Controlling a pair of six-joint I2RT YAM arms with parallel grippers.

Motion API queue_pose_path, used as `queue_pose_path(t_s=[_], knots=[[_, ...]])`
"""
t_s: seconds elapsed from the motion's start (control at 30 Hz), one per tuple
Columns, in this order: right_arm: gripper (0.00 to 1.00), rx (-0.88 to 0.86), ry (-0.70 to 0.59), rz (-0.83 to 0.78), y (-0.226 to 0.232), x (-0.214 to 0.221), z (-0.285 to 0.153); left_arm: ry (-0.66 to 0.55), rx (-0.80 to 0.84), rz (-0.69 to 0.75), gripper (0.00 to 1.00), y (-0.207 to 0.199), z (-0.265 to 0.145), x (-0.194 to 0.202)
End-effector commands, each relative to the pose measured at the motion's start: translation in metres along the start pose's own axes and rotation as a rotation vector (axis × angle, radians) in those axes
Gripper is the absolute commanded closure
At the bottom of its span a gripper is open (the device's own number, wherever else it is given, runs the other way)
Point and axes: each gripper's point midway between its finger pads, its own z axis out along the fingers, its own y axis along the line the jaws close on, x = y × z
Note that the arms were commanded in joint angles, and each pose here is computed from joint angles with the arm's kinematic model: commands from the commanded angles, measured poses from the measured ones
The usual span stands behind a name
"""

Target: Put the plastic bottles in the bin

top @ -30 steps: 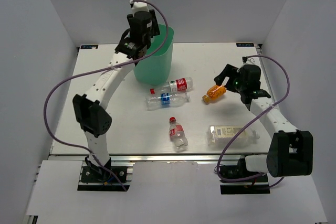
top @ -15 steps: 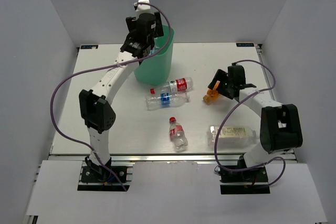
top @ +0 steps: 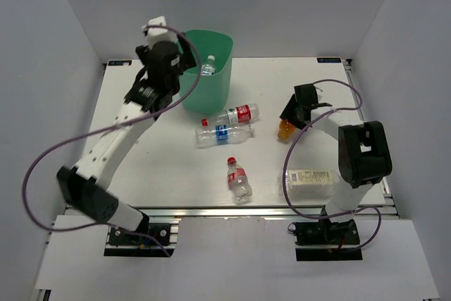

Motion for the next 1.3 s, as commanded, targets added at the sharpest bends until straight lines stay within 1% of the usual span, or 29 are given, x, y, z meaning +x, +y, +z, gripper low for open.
queue_pose_path(t_s=[0.0,0.03,0.07,0.1,0.13,0.17,0.2,0.23,0.27,0.33,0.4,0.53,0.57,0.63,0.67,0.7,0.73,0.77,0.8,0.83,0.87,0.9,0.93,0.97,1.0,1.13,1.2,1.23,1.27], knots=[[0.45,-0.009,-0.042,-0.039,0.012,-0.021,-0.002,-0.040,-0.052,-0.128,0.02,0.044,-0.035,0.008],[0.54,-0.037,-0.060,-0.050,0.022,-0.032,-0.006,-0.041,-0.051,-0.149,0.02,0.051,-0.042,0.012],[0.60,-0.091,-0.076,-0.093,0.033,-0.039,-0.014,-0.056,-0.035,-0.205,0.02,0.059,-0.056,0.007],[0.64,-0.132,-0.097,-0.122,0.045,-0.047,-0.020,-0.015,-0.040,-0.191,0.02,0.066,-0.057,0.032],[0.66,-0.187,-0.145,-0.148,0.062,-0.065,-0.033,-0.001,-0.037,-0.198,0.02,0.071,-0.062,0.040],[0.69,-0.273,-0.185,-0.229,0.082,-0.079,-0.052,0.007,-0.016,-0.224,0.02,0.072,-0.069,0.043],[0.70,-0.336,-0.221,-0.268,0.102,-0.090,-0.067,0.025,-0.015,-0.223,0.02,0.075,-0.071,0.053],[0.70,-0.418,-0.300,-0.300,0.131,-0.118,-0.094,0.060,-0.027,-0.225,0.02,0.079,-0.071,0.073],[0.70,-0.534,-0.331,-0.389,0.158,-0.122,-0.118,0.063,-0.025,-0.235,0.02,0.081,-0.073,0.077],[0.70,-0.686,-0.452,-0.489,0.210,-0.135,-0.163,0.097,0.005,-0.228,0.02,0.079,-0.073,0.097],[0.70,-0.809,-0.621,-0.600,0.264,-0.149,-0.214,0.128,0.039,-0.231,0.02,0.074,-0.076,0.107],[0.68,-0.993,-0.817,-0.646,0.328,-0.158,-0.269,0.200,0.023,-0.229,0.02,0.077,-0.077,0.133],[0.68,-1.014,-0.826,-0.655,0.339,-0.155,-0.262,0.221,0.022,-0.226,0.02,0.078,-0.078,0.141],[0.61,-1.091,-0.912,-0.668,0.366,-0.157,-0.286,0.274,0.075,-0.210,0.02,0.069,-0.080,0.157],[0.59,-1.099,-0.892,-0.694,0.379,-0.149,-0.266,0.296,0.090,-0.201,0.02,0.067,-0.080,0.165],[0.58,-1.134,-0.942,-0.692,0.394,-0.154,-0.286,0.307,0.118,-0.194,0.02,0.061,-0.079,0.167],[0.58,-1.144,-0.944,-0.692,0.403,-0.151,-0.282,0.344,0.171,-0.146,0.02,0.053,-0.079,0.178],[0.57,-1.138,-0.905,-0.707,0.413,-0.141,-0.255,0.350,0.194,-0.123,0.02,0.050,-0.077,0.181],[0.55,-1.158,-0.941,-0.695,0.421,-0.148,-0.271,0.344,0.228,-0.109,0.02,0.043,-0.074,0.180],[0.52,-1.167,-0.923,-0.676,0.426,-0.146,-0.266,0.369,0.281,-0.048,0.02,0.035,-0.071,0.191],[0.47,-1.169,-0.903,-0.674,0.430,-0.141,-0.252,0.369,0.313,-0.024,0.02,0.029,-0.069,0.192],[0.34,-1.175,-0.909,-0.665,0.431,-0.143,-0.255,0.368,0.363,-0.008,0.02,0.019,-0.068,0.190],[0.28,-1.171,-0.909,-0.655,0.431,-0.144,-0.253,0.376,0.417,0.049,0.02,0.012,-0.067,0.192],[0.20,-1.172,-0.915,-0.652,0.431,-0.145,-0.256,0.408,0.501,0.069,0.02,-0.001,-0.071,0.200],[0.11,-1.169,-0.917,-0.657,0.431,-0.145,-0.257,0.397,0.564,0.081,0.02,-0.012,-0.073,0.195],[0.11,-1.140,-0.963,-0.686,0.420,-0.156,-0.285,0.340,0.720,0.205,0.02,-0.032,-0.080,0.188],[0.11,-1.130,-0.993,-0.707,0.412,-0.159,-0.299,0.368,0.776,0.258,0.02,-0.038,-0.085,0.196],[0.11,-1.121,-1.004,-0.706,0.402,-0.161,-0.311,0.331,0.813,0.294,0.02,-0.046,-0.087,0.186],[0.11,-1.115,-1.011,-0.701,0.397,-0.163,-0.318,0.358,0.833,0.320,0.02,-0.047,-0.087,0.194]])
